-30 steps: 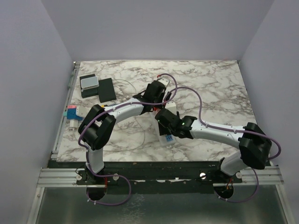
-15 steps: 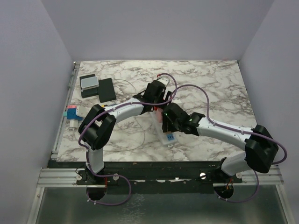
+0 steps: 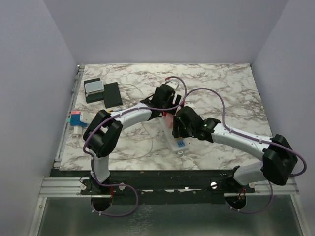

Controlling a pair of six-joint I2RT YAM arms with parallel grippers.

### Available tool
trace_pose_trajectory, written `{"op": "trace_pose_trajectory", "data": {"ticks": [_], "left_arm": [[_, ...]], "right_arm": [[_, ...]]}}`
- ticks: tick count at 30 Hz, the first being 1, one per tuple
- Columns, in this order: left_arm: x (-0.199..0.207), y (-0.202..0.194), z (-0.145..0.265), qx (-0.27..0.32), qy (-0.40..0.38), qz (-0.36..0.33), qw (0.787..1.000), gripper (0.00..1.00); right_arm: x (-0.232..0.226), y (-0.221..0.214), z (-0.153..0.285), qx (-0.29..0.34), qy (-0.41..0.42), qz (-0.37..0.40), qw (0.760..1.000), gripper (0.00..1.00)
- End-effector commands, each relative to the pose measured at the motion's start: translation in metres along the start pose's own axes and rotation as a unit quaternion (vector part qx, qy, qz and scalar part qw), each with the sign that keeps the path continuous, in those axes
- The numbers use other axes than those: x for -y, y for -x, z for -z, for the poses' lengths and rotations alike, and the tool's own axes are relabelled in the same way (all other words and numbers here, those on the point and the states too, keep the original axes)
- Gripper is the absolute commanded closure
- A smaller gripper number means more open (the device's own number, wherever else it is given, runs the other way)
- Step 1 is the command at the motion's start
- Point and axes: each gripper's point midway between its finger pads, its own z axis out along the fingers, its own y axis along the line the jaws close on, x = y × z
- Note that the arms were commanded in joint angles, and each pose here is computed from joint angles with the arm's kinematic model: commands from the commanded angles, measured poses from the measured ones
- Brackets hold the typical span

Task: Pull the plug off the socket
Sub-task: Remove the plug from the socket.

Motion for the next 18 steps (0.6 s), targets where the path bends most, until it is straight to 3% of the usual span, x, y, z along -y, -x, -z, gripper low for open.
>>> {"op": "trace_pose_trajectory", "data": {"ticks": [1,18], "left_arm": [[-0.023,-0.091,-0.003,-0.144,0.036,-0.066,0.987,1.00],[-0.021,-0.093,-0.005,-0.147,0.034,-0.066,0.986,1.00]], "right_arm": [[0.010,0.046,0.016,0.087,-0.013,-0.047,0.995,1.00],[0.001,0.026,-0.009,0.073,-0.042,-0.013,0.996,1.00]]}}
